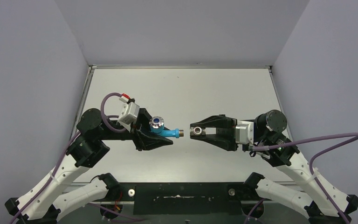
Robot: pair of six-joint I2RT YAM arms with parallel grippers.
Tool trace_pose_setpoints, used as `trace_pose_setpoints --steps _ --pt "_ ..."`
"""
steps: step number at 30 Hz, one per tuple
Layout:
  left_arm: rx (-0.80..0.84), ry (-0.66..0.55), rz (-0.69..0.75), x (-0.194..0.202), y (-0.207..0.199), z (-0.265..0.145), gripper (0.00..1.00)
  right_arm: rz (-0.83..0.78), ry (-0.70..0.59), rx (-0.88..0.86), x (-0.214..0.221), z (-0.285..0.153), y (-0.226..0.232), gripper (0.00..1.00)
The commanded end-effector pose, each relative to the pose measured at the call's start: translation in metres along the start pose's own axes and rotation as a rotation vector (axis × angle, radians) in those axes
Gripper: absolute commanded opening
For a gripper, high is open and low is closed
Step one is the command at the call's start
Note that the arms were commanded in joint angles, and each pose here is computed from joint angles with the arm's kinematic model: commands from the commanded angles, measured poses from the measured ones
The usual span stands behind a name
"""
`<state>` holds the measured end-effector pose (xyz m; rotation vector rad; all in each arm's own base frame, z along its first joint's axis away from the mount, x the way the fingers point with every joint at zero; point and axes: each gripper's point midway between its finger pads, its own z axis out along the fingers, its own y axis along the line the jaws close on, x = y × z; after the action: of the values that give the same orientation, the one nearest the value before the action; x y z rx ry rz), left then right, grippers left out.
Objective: Install the water faucets
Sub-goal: Pick up the adaptor at the center of the board, then install the water faucet onto the adaptor.
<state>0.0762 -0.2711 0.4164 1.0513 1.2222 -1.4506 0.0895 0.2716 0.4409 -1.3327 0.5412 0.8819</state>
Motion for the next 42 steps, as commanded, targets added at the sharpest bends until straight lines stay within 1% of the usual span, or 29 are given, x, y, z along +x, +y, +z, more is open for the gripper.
trace_pose_setpoints --steps 1,4,14,22,34,42 --pt "0.099 -0.107 0.119 -0.041 -0.024 0.000 0.00 -0.104 -0.072 -0.050 -0.028 0.003 -0.001 0.00" --pt "0.097 -0.125 0.128 -0.045 -0.023 0.001 0.00 -0.114 -0.074 -0.054 -0.029 0.002 -0.001 0.00" --pt "0.083 -0.133 0.125 -0.043 -0.019 0.002 0.00 -0.168 -0.081 0.047 -0.034 0.005 -0.016 0.00" --pt "0.054 -0.149 0.121 -0.044 -0.013 0.003 0.00 -0.185 -0.074 0.012 -0.034 0.014 -0.010 0.00" --pt "0.075 -0.134 0.109 -0.040 -0.014 0.005 0.00 -0.192 -0.087 0.054 -0.040 0.014 -0.016 0.00" --pt "0.074 -0.124 0.098 -0.036 -0.012 0.005 0.00 -0.191 -0.097 0.040 -0.042 0.018 -0.016 0.00"
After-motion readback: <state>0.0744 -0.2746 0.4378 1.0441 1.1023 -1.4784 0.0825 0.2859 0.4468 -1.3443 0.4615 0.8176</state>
